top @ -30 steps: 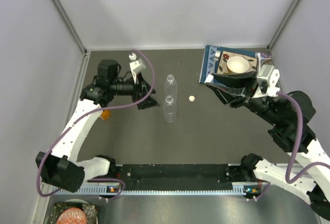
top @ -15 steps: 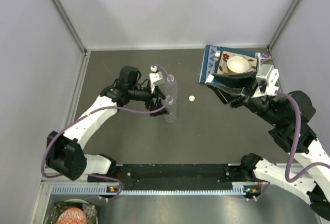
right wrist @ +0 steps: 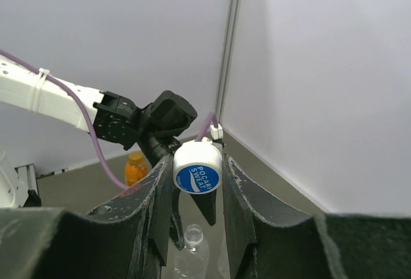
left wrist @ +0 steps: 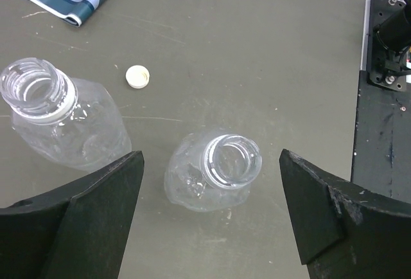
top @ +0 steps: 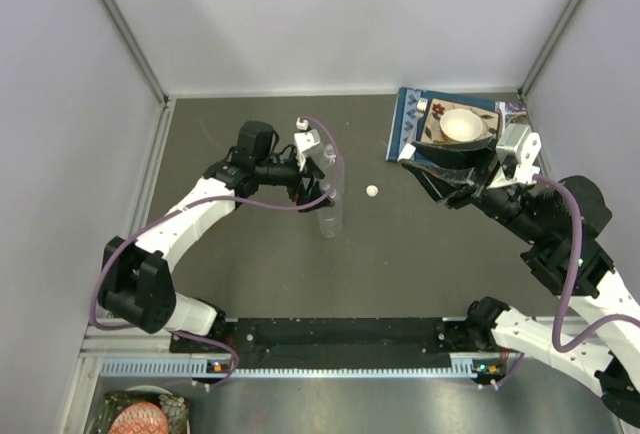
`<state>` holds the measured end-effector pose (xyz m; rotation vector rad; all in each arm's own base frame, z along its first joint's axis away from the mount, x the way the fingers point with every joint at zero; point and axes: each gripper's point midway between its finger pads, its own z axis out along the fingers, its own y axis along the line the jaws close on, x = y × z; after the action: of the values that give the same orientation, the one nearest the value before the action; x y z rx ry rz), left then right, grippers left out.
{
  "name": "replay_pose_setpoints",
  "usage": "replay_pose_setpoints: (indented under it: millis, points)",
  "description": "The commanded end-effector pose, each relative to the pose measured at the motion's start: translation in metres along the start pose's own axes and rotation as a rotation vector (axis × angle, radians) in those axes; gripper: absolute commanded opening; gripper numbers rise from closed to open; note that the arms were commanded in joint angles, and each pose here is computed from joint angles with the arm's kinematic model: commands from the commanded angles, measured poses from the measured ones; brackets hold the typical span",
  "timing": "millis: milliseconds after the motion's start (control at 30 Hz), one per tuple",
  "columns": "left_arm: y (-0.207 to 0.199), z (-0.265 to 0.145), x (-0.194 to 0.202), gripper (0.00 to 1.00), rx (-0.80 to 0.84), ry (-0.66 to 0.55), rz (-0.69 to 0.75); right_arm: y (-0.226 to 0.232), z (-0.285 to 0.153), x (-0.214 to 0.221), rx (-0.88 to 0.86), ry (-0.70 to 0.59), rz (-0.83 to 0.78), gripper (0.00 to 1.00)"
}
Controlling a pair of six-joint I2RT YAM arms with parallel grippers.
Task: Screw on the bottle caps
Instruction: Pick up the plastic bottle at the center of the board.
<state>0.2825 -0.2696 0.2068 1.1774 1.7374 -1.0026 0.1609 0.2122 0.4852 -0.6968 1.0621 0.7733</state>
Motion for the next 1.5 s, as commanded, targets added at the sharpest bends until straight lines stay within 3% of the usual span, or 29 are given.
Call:
replay_pose_setpoints:
  millis: [0,233,367,500,633,767,900,1167,1467]
  points:
    - [0.005,0.005,-0.029,0.89,0.018,-0.070,0.054,0.001,0.000,-0.004,0.004,-0.016,0.015,0.01]
    - [0.004,0.015,-0.011,0.68,0.002,-0.003,0.047,0.000,-0.001,-0.006,0.014,-0.017,0.012,0.00]
    - [0.002,0.020,-0.005,0.51,-0.004,0.020,0.052,-0.001,-0.001,-0.006,0.017,-0.014,0.017,0.00]
    - [-0.007,0.024,-0.005,0.26,0.002,0.050,0.057,0.000,-0.002,-0.008,0.015,-0.013,0.021,0.00]
    - [-0.009,0.020,-0.010,0.09,-0.056,0.125,0.100,0.000,-0.004,-0.012,0.017,-0.014,0.023,0.00]
    - [-0.023,0.029,0.003,0.08,-0.105,0.291,0.195,0.000,-0.006,-0.016,0.018,-0.020,0.024,0.00]
    - [-0.043,0.045,0.026,0.06,-0.063,0.457,0.200,-0.002,-0.011,-0.020,0.034,-0.029,0.022,0.00]
    - [-0.068,0.107,0.062,0.00,0.043,0.614,0.221,-0.005,-0.017,-0.022,0.060,-0.020,0.027,0.01]
    - [-0.081,0.133,0.116,0.00,0.070,0.757,0.232,-0.005,-0.018,-0.014,0.062,0.001,0.031,0.01]
